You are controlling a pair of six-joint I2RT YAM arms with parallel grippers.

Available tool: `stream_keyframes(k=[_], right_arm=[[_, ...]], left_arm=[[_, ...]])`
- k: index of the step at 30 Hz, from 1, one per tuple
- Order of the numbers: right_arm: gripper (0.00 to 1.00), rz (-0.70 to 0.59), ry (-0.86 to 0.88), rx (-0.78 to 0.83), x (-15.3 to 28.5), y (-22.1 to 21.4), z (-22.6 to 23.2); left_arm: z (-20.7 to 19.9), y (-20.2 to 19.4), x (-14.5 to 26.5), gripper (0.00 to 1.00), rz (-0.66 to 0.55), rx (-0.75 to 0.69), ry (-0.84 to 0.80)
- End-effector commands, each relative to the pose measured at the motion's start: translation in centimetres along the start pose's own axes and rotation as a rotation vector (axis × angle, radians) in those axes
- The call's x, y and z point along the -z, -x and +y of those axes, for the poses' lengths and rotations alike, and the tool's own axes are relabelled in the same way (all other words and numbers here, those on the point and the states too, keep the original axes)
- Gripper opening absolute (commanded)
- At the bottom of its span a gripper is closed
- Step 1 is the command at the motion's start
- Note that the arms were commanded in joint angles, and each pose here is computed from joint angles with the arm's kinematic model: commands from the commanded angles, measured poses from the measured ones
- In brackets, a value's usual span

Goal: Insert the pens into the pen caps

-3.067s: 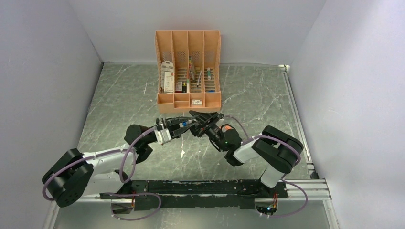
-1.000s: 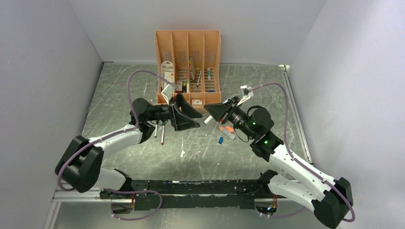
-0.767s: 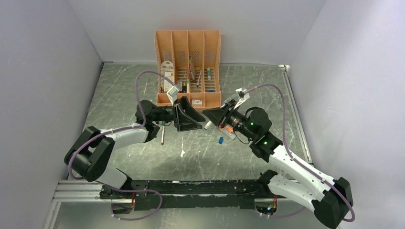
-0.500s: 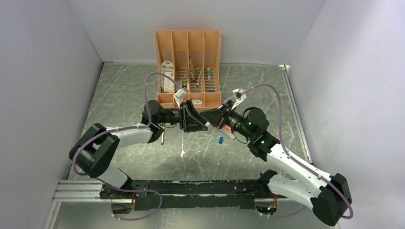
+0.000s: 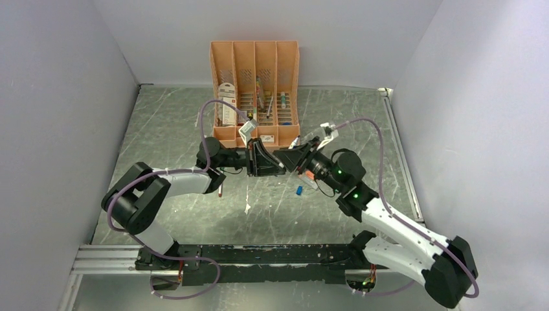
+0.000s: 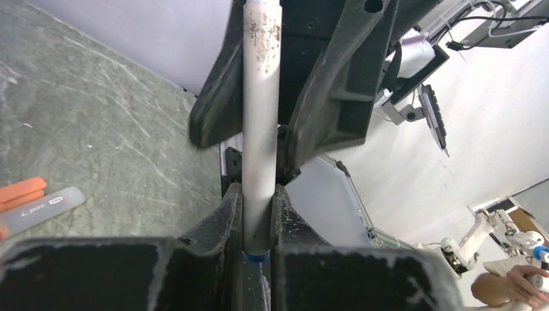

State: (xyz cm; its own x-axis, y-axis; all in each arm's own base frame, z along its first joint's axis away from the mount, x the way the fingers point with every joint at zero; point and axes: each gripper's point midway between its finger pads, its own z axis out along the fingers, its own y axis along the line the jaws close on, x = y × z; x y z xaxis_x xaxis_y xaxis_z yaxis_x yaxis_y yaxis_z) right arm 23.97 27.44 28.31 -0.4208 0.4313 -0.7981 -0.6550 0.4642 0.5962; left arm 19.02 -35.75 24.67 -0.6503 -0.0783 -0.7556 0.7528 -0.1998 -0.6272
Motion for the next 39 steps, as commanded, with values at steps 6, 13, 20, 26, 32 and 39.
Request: stream_keyframes(k=[6, 13, 20, 26, 32, 39], right_arm=[[0.1, -0.149, -0.085, 0.036, 2.2, 2.5, -1.0], [0.0, -0.104, -0.032, 0.016, 1.3, 1.2, -0.6], [0.0, -0.077, 0.005, 0.01, 1.2, 0.7, 0.0], [0.0, -0.049, 0.017, -0.01, 1.3, -0.7, 0.2], [0.0, -0.016, 0.024, -0.014, 1.5, -1.7, 0.4], [0.43, -0.116, -0.023, -0.003, 2.4, 0.5, 0.1]], left_arm=[[1.2, 0.7, 0.7, 0.07, -0.045, -0.018, 0.06], [0.4, 0.6, 0.2, 0.07, -0.015, -0.044, 0.034], [-0.1, 1.2, 0.2, 0.52, -0.042, -0.075, 0.042], [-0.2, 2.2, -0.4, 0.53, -0.05, -0.074, 0.007], [-0.2, 3.0, -1.1, 0.4, -0.05, -0.075, -0.015], [0.5, 2.1, -0.2, 0.07, -0.054, -0.083, 0.009]])
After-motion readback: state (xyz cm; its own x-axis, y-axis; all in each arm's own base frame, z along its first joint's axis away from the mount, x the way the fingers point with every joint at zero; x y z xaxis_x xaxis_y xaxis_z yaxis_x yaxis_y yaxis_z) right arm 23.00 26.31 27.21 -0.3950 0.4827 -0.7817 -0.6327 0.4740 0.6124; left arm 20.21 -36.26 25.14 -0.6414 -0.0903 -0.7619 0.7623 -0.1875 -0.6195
